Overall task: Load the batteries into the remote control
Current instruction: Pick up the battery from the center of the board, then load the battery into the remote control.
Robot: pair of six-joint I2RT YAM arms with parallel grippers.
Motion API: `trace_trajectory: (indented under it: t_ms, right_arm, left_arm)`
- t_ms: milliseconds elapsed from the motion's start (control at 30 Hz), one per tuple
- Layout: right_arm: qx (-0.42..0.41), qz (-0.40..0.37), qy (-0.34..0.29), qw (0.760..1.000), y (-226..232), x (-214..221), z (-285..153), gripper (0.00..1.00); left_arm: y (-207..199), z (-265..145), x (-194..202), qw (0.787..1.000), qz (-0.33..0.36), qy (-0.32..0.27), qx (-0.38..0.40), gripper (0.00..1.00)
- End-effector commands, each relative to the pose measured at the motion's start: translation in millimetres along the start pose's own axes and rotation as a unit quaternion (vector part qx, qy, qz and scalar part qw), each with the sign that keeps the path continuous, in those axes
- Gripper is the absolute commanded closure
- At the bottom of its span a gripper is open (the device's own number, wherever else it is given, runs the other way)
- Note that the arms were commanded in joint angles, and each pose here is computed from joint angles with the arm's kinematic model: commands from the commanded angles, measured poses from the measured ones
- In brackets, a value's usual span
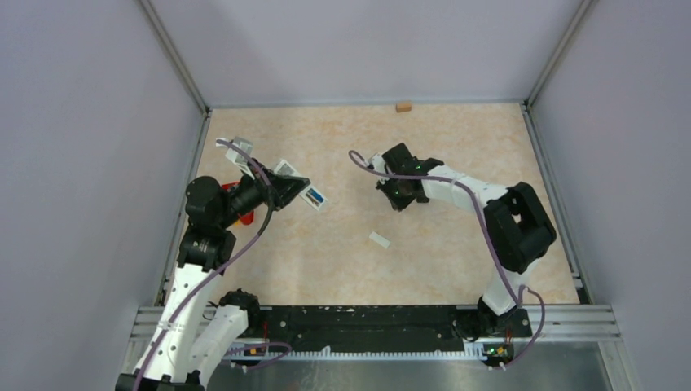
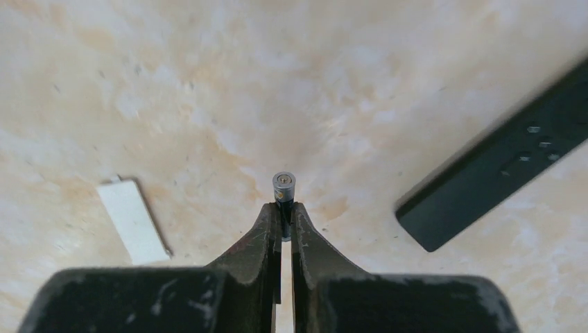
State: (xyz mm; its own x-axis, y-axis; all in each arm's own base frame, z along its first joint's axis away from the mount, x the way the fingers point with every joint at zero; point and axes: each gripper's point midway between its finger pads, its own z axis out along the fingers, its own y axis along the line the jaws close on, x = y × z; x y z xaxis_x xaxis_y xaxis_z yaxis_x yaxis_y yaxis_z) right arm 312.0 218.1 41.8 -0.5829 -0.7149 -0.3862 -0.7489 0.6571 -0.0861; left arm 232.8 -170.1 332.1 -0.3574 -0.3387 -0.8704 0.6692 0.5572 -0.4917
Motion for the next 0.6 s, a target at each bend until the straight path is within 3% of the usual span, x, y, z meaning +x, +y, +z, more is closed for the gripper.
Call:
trace_trajectory:
  t_ms: [0,100,300,567]
  right_arm:
    - [0.008,0.151,-0.193,0.969,-13,-85,-70,0.98]
    - [-0.009,0.200,-0.256,0.946,-10,-103,-104,0.98]
    - [-0.110,0.199,-0.386,0.894,23,-133,-170,0.99]
    - [-0.195,0.119,-0.482,0.846,99,-159,-252,0.99]
  left_arm:
    - [-5,7,-9,0.999,-0.028,-0.019,0.021,1.00]
    - [-1,16,-1,0.997,-0.073,-0.002,0.033,1.00]
    - [7,34,26,0.982,-0.163,0.067,0.071,1.00]
    - [22,46,36,0.971,-0.221,0.059,0.072,1.00]
